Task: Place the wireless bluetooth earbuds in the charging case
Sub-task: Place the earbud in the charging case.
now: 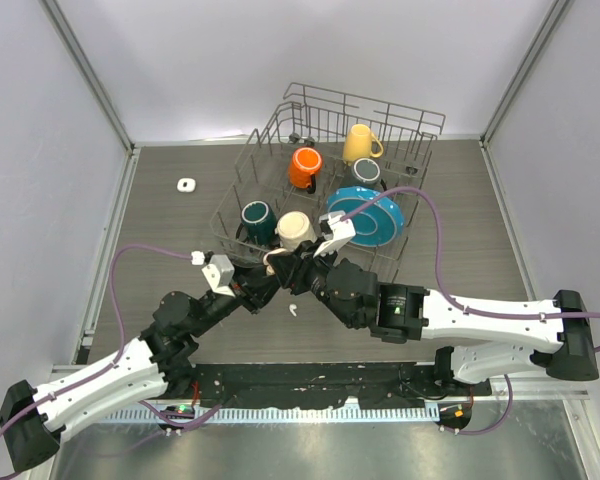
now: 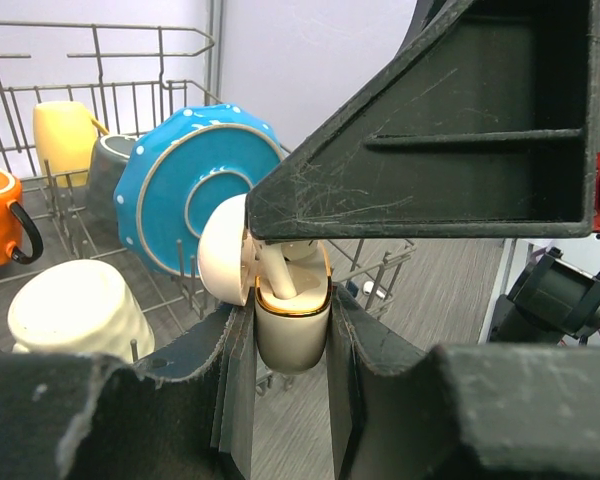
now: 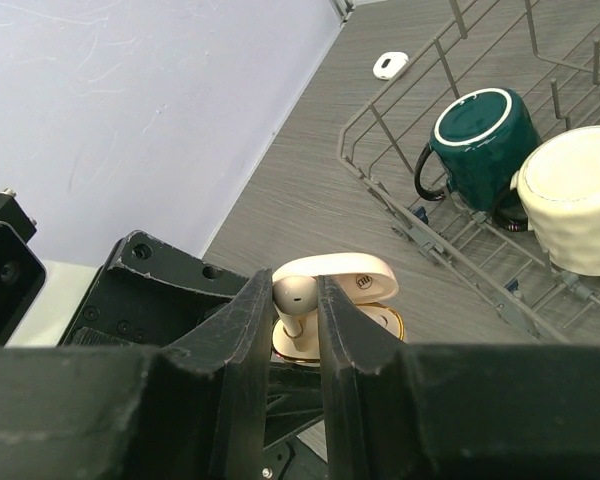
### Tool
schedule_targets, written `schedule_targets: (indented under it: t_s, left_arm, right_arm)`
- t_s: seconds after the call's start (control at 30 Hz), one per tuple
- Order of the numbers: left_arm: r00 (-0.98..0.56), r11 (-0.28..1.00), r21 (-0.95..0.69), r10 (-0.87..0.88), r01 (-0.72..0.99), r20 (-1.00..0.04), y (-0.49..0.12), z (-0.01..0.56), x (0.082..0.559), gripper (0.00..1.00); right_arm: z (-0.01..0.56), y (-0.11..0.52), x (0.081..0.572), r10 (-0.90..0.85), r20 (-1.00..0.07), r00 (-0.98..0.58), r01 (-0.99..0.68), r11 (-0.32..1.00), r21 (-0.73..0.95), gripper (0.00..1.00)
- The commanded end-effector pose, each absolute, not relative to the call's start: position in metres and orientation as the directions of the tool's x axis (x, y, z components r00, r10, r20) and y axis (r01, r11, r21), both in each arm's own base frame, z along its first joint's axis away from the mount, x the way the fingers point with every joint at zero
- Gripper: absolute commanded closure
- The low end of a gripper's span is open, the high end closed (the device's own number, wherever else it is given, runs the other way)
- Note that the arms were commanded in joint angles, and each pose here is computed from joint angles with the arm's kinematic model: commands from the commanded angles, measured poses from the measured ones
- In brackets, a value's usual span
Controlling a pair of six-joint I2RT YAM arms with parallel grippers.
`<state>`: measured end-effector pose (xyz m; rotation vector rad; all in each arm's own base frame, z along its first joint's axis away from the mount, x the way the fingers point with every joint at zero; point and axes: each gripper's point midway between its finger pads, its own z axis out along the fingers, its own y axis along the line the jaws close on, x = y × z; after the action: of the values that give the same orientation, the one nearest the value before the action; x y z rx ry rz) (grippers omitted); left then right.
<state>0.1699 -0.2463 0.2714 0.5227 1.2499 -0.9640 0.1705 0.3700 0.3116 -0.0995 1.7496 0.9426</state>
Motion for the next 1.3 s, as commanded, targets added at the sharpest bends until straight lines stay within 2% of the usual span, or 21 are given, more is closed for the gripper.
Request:
schedule_targets:
  t_s: [0.0, 0.97, 1.03, 1.17, 1.23, 1.27]
  left_arm:
    - [0.12, 0.566, -0.169, -0.438, 0.807, -0.891, -0.23, 0.316, 0.176, 1.0]
    - [0.132, 0.537, -0.135, -0.429, 0.833, -0.893, -0.232, 0.318, 0.168, 1.0]
    - [0.129, 0.538, -0.135, -0.425, 0.832, -0.896, -0.233, 0.317, 0.168, 1.0]
    - [0.126, 0.531, -0.132, -0.421, 0.837, -0.898, -0.234, 0.316, 0.167, 1.0]
    - [0.116, 0.524, -0.133, -0.416, 0.841, -0.902, -0.236, 0.313, 0.167, 1.0]
    - [0.111, 0.521, -0.135, -0.413, 0.843, -0.904, -0.237, 0.312, 0.166, 1.0]
  right_arm:
    - [0.302, 0.371, 0.157, 0.275, -0.862, -0.425, -0.529, 0.698, 0.483, 0.99]
    - [0.294, 0.377, 0.153, 0.171, -0.878, -0.447, -0.535, 0.735, 0.416, 0.99]
    - [0.296, 0.377, 0.154, 0.157, -0.881, -0.445, -0.534, 0.743, 0.402, 0.91]
    - [0.307, 0.378, 0.154, 0.15, -0.886, -0.438, -0.547, 0.738, 0.395, 0.7]
    - [0.314, 0.379, 0.153, 0.157, -0.887, -0.435, -0.555, 0.728, 0.401, 0.67]
    - [0.321, 0.378, 0.153, 0.169, -0.887, -0.431, -0.558, 0.722, 0.409, 0.56]
